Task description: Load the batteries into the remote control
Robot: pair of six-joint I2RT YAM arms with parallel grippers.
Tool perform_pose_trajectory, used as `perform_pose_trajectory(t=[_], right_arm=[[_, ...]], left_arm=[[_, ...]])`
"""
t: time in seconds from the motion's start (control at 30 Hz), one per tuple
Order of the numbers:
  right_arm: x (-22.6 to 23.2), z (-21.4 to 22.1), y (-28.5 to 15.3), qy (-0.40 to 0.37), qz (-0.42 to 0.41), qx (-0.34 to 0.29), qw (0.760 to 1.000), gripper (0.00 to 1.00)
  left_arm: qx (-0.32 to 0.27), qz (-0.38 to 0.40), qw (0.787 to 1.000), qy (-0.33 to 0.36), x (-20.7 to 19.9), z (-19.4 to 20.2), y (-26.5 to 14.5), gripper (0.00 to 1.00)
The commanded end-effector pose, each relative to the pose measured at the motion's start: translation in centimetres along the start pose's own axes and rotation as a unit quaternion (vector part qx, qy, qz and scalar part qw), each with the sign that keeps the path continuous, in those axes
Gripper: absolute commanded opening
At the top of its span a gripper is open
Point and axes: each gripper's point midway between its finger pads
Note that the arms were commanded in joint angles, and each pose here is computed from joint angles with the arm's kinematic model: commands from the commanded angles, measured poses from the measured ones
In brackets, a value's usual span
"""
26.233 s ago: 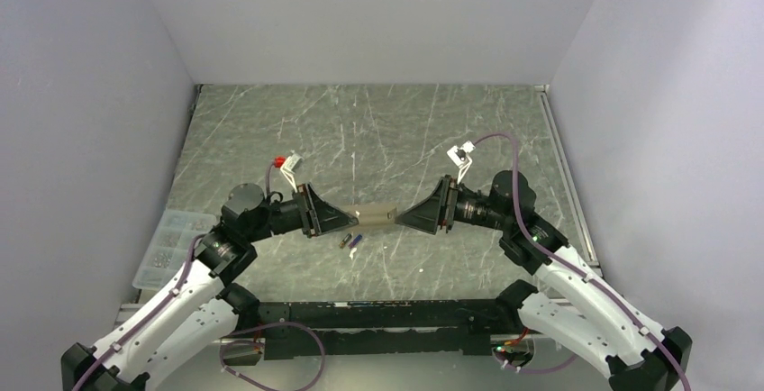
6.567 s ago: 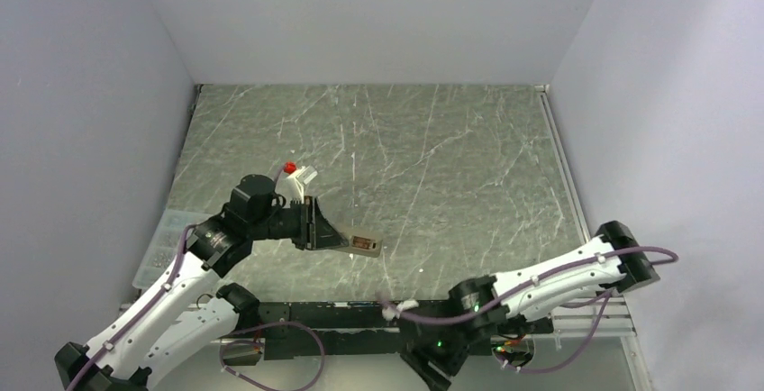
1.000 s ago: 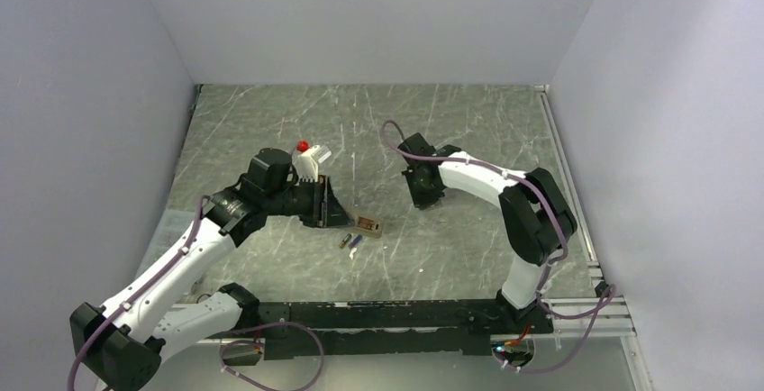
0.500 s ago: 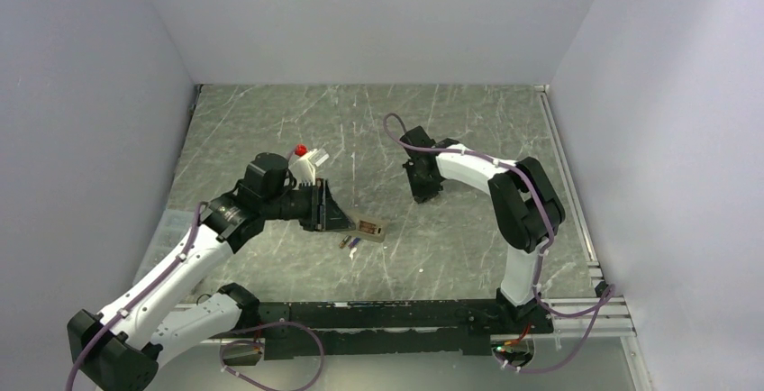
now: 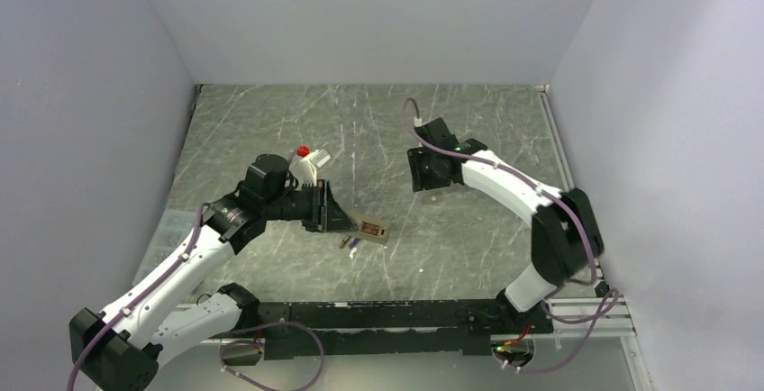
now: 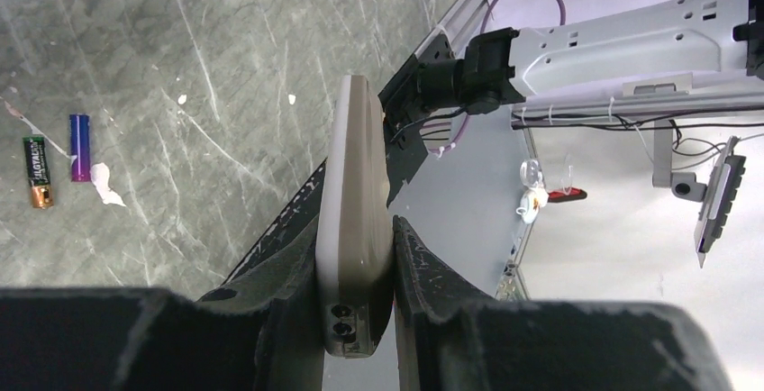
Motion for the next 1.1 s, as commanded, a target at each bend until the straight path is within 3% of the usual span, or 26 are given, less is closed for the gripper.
perform_pose_trajectory(t=[0.0,0.2,0.47,0.77,1.07], right_arm=[[2.0,-0.4,-4.2,0.008,-0.082,-0.039,0.996,0.47],[4.1,1.1,-9.7,-0.014,-0.197,-0.075,0.977,0.52],[8.5,4.3,-16.6,-0.101,-0.357,-0.105,0.923,0.61],[12.2,8.2,-18.7,-0.221,-0.377,-0.127,0.890,0.79],[13.8,10.2,-19.7,-0.299,-0.395,-0.155,0.855,0.81]], left_arm=[[-0.011,0.041,0.999,0.012,-1.2,-0.8,0.2,0.00],[0.001,0.068,0.998,0.003,-1.2,-0.5,1.0,0.00],[0.016,0.117,0.993,-0.012,-2.0,-0.3,1.7,0.00],[0.039,0.156,0.986,-0.042,-2.6,-0.1,2.2,0.00],[0.054,0.177,0.981,-0.056,-3.2,0.3,2.0,0.00]])
Point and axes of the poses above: each gripper's point midway between its finger pads, its own y axis out along the fingers, its own x axis along the line the jaws close on, z = x × y, and after that the axes turned 13 degrees about y, right-handed
